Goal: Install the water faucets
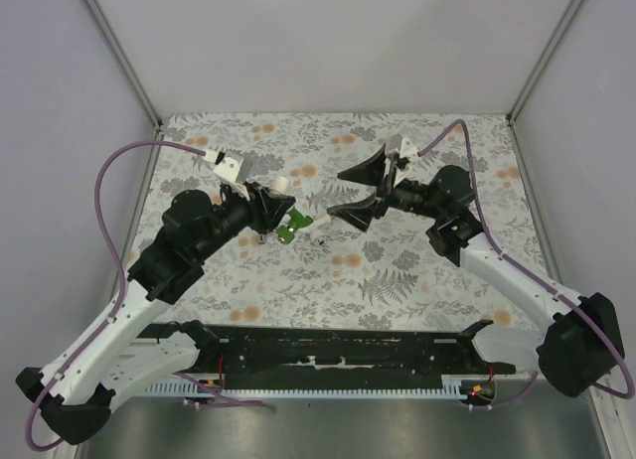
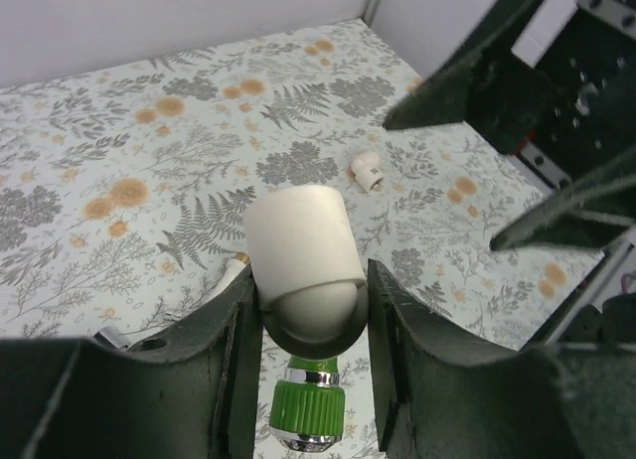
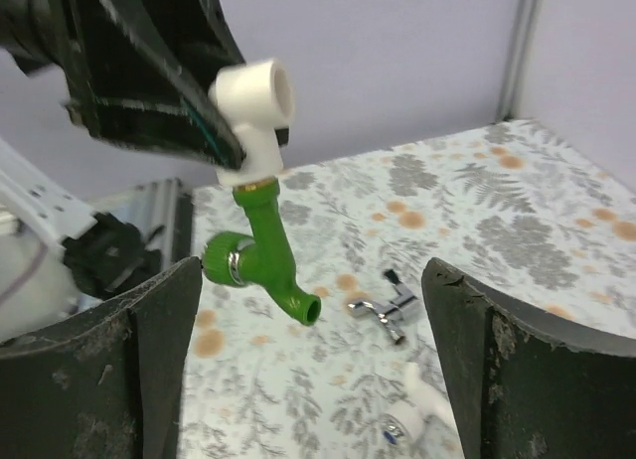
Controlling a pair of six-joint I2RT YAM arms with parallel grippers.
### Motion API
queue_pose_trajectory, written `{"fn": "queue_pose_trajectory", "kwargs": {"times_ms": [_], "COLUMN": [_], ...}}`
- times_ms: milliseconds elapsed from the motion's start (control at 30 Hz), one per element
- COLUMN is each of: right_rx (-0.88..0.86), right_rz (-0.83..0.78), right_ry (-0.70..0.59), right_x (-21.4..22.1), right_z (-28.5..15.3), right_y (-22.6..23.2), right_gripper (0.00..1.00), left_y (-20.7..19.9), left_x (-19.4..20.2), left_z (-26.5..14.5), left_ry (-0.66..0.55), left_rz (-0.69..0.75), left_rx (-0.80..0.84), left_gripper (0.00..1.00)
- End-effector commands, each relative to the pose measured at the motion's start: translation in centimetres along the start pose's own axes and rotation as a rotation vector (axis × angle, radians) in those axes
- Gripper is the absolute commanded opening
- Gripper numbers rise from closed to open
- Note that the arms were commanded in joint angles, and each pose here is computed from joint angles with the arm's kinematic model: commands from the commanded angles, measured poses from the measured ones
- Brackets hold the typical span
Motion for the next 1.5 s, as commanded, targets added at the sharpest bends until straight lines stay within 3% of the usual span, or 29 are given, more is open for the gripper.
{"fn": "queue_pose_trajectory", "kwargs": {"times_ms": [0,567,900,1067,1467], "right_rx": [0.173,0.359,0.553,0.631,0.773], "right_rz": [-0.277,-0.868,-1.096,-1.155,-1.059], "right_ry": [0.123,0.034,-0.08,-0.062,-0.086], "right_x": [3.5,6.5,7.6,8.7,7.1], "right_z": [0.4,4.5,6.7,8.1,9.3], "right_y": [-0.3,5.0,6.8,6.3,5.0], "right_gripper": [0.98,0.98,0.98,0.98,0.96], "left_y": [0.2,0.2,0.0,-0.3,-0.8], "left_x": [-3.2,-4.1,-4.4,-4.5,-4.6], "left_z": [-0.2,0.3,0.5,0.8,0.5], "left_ry": [-0.091,-0.086,-0.094,-0.088,-0.086], "left_rz": [-0.101,-0.185,-0.26,-0.284,-0.334], "left_rx": [-0.11,-0.167,-0.172,-0.159,-0.129], "left_gripper": [0.02,0.02,0.02,0.02,0.02]}}
Point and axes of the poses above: each gripper's point midway between its finger pads, its own z axis out along the fingers, its own y axis along the line the jaws close on, x = y × z, the point moved 7 cm from there along -z, back along the fingers, and after that the axes turned 1 degree about -z, right-handed, at the moved point
